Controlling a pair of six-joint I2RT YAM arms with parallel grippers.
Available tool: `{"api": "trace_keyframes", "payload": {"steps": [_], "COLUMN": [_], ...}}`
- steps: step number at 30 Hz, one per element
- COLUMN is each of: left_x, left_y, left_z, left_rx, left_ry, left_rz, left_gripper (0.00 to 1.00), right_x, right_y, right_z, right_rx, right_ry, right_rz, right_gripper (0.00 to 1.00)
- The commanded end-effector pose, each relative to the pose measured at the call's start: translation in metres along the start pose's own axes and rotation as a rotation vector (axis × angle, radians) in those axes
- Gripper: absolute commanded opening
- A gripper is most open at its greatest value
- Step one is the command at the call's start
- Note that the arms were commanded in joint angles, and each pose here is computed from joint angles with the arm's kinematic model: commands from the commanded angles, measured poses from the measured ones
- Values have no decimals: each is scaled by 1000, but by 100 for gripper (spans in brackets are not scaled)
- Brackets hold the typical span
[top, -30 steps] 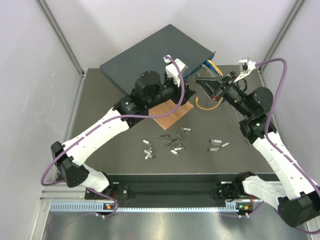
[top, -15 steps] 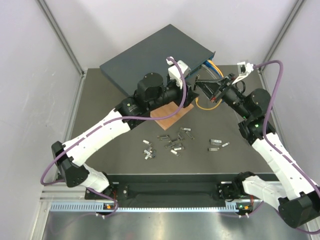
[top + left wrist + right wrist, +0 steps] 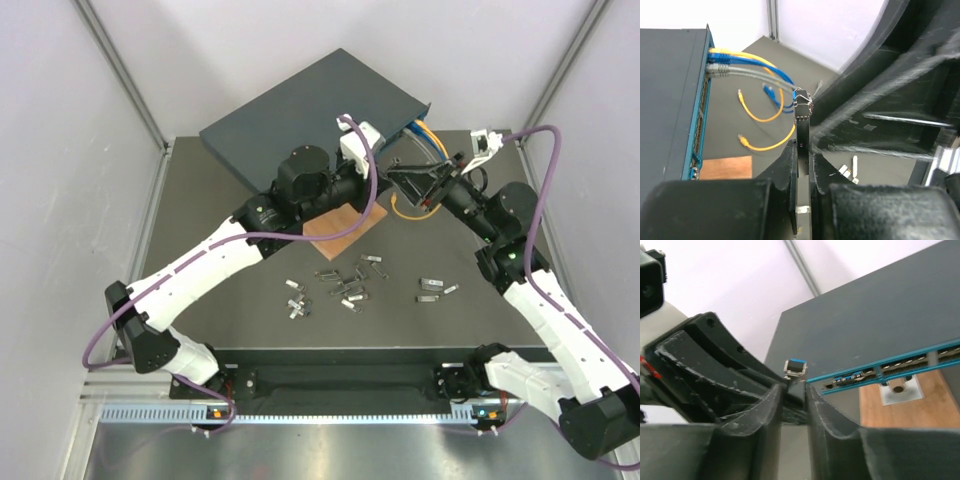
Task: Insert the plug into the switch port
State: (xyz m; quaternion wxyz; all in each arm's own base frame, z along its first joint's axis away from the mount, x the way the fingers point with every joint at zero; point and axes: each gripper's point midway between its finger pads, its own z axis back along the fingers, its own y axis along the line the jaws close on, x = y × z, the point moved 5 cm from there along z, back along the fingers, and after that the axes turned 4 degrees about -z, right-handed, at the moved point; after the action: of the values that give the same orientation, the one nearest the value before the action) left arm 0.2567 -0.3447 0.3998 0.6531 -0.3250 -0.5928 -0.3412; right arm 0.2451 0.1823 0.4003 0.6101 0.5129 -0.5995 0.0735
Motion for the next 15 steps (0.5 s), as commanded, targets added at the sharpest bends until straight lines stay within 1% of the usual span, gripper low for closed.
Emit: {"api": "trace_keyframes", "payload": {"steps": [1, 2, 3, 4, 5, 6, 7, 8, 9, 10, 11, 13, 14, 15], "left_x": [20, 17, 20, 19, 17, 21, 22, 19, 23, 21, 22, 24, 22, 23], "left_y": [4, 5, 6, 6, 6, 6, 7, 7, 9, 10, 13, 13, 15, 15], "left_z": [9, 11, 17, 20, 23, 29, 33, 36, 42, 43, 46, 52, 53, 56], "left_rx": [13, 8, 3, 0, -7, -21, -32, -42, -43, -43, -43, -66, -79, -91], "left_ry": [-71, -61, -69, -62, -55, -62, -60, -47, -59, -54, -54, -59, -50, -49], "left_rz": [-79, -115, -172, -201, -231, -302, -347, -388, -472, -515, -604, -705, -796, -846], "left_gripper": [0, 0, 0, 0, 0, 0, 0, 0, 0, 0, 0, 0, 0, 0], "right_x": [7, 6, 11, 3, 3, 11, -2, 0, 11, 11, 13, 9, 8, 6], "right_y": [27, 26, 24, 19, 13, 16, 10, 6, 12, 10, 8, 2, 6, 6], "right_z": [11, 13, 15, 20, 24, 26, 35, 38, 41, 44, 48, 51, 58, 60], "right_rx": [103, 102, 90, 71, 42, 49, 21, 5, 16, -4, -27, -50, -64, -60], "right_ry": [22, 42, 55, 125, 153, 157, 257, 284, 284, 306, 339, 408, 469, 511], "right_rz": [45, 52, 80, 68, 76, 143, 117, 139, 220, 231, 253, 240, 234, 225], "right_gripper": [40, 63, 72, 81, 93, 98, 100, 100, 100, 100, 100, 100, 100, 100]}}
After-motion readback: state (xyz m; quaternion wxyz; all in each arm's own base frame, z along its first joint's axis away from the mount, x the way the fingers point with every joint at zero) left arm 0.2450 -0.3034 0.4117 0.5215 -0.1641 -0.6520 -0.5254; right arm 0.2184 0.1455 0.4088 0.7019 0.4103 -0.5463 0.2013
